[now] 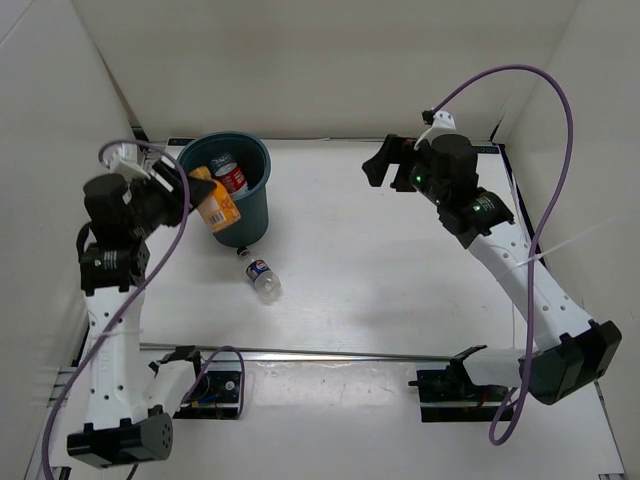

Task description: Put the plastic bottles in the bin

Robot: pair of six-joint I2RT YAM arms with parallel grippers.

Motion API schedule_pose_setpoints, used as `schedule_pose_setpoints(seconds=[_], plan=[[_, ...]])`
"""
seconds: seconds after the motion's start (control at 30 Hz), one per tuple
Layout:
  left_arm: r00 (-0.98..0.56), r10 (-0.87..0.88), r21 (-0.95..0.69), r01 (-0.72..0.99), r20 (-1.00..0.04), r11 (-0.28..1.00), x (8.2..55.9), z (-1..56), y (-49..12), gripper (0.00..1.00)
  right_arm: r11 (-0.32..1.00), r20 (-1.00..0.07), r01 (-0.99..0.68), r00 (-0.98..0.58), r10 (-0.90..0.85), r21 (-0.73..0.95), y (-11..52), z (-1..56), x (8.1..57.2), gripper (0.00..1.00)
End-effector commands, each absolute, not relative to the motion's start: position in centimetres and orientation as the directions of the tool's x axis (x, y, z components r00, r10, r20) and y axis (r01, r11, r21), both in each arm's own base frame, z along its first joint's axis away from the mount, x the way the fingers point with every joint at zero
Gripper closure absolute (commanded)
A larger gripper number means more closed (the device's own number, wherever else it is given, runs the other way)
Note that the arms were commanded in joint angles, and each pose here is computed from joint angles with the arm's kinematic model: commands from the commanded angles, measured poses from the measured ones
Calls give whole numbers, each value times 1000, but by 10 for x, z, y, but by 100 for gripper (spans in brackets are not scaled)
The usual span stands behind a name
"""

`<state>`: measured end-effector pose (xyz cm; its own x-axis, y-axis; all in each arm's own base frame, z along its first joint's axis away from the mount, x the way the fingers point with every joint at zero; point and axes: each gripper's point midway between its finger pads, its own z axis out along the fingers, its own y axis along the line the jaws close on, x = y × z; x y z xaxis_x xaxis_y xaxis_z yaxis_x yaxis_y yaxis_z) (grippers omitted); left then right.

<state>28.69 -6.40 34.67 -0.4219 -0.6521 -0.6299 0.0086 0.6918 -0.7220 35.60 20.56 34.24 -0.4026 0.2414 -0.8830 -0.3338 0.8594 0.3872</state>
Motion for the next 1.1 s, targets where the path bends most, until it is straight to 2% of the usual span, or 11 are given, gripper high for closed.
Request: schedule_pose_setpoints(seconds=[0.0, 0.03, 0.13, 0.33, 0.43, 0.47, 0.53, 0.63, 0.9, 1.0, 1.07], plan=[[-384, -584, -663, 110, -716, 741, 311, 390, -62, 82, 851, -894, -353, -367, 256, 389, 209, 357, 363, 0], [-325, -582, -646, 134, -745, 752, 316, 421, -58, 82, 849, -891, -349, -370, 264, 397, 209, 357, 362, 0], [-252, -601, -628, 37, -758, 777, 357, 434, -33, 80, 847, -888, -353, -380, 259, 398, 212, 354, 364, 0], [-223, -626, -618, -115, -747, 778, 433, 419, 1, 78, 834, -876, -359, -401, 266, 418, 219, 346, 367, 0], [-250, -611, -598, -135, -751, 790, 471, 405, 5, 69, 823, -870, -370, -412, 270, 430, 223, 345, 368, 0], [-274, -602, -589, -136, -751, 797, 474, 397, 1, 65, 823, -870, -371, -412, 270, 431, 223, 345, 368, 0], [-262, -603, -578, -173, -753, 797, 476, 394, 8, 43, 823, -871, -371, -411, 270, 431, 224, 349, 370, 0], [-274, -606, -571, -204, -747, 795, 473, 381, 10, 0, 821, -863, -369, -433, 261, 434, 224, 345, 370, 0], [-241, -612, -588, -170, -753, 790, 411, 403, -4, 0, 762, -833, -488, -541, 119, 426, 253, 326, 364, 0], [-247, -588, -561, -177, -770, 809, 363, 395, -14, 0, 758, -821, -524, -571, 27, 389, 275, 305, 357, 0], [-306, -563, -519, -219, -767, 826, 336, 355, -17, 0, 755, -844, -566, -536, -31, 332, 288, 304, 352, 0]])
